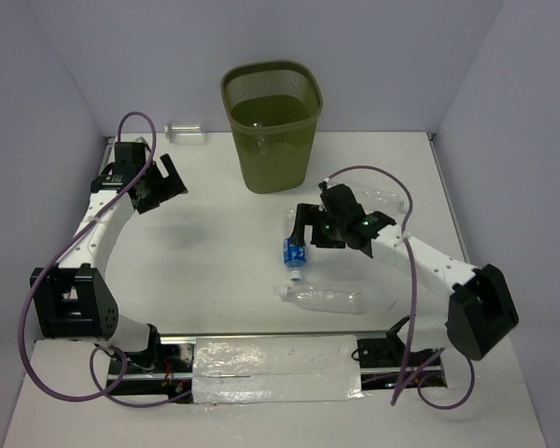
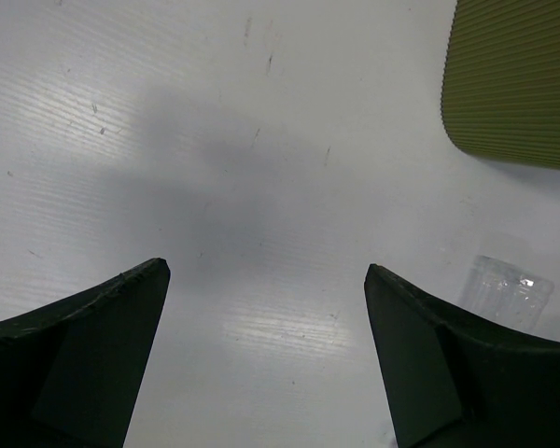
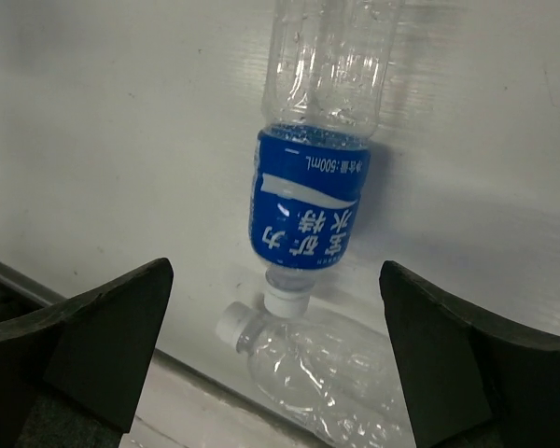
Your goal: Put the plastic bottles in the bin
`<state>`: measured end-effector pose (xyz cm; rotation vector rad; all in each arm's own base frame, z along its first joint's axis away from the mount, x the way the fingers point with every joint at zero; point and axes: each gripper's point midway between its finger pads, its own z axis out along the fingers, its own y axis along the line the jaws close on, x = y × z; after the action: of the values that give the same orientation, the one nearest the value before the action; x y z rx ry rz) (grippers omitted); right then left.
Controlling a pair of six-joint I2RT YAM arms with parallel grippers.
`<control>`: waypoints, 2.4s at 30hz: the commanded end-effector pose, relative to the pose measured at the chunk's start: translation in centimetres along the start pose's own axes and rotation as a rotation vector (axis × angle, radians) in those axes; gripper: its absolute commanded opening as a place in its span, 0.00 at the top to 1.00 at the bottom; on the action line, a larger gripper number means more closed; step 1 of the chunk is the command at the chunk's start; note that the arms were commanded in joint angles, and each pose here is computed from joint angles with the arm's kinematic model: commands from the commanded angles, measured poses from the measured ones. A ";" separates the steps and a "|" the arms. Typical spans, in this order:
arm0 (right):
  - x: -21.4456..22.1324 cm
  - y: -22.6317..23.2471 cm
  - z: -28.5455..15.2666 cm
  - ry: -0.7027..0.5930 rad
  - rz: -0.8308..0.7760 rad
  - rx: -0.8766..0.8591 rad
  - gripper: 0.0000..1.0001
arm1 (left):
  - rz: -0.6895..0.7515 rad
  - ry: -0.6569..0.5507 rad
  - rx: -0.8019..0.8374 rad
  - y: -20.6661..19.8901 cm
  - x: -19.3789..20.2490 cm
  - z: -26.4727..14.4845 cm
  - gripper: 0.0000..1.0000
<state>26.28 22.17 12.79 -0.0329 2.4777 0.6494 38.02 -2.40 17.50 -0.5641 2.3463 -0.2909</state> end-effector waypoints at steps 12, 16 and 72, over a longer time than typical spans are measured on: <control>-0.1 1.2 8.2 0.086 -0.036 0.052 0.09 | 0.009 -0.034 0.026 -0.6 -0.7 -0.8 0.01; 0.0 1.0 9.3 0.101 -0.021 0.067 0.30 | 0.008 -0.033 0.027 -0.6 -0.7 -0.7 0.01; -36.9 10.3 -19.3 -1.122 0.072 0.290 0.00 | 0.002 -0.008 0.068 -1.7 -0.8 -1.1 0.01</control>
<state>49.55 23.99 46.40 0.2879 1.5348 0.2805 37.20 -3.60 17.18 -0.5419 2.3889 -0.3669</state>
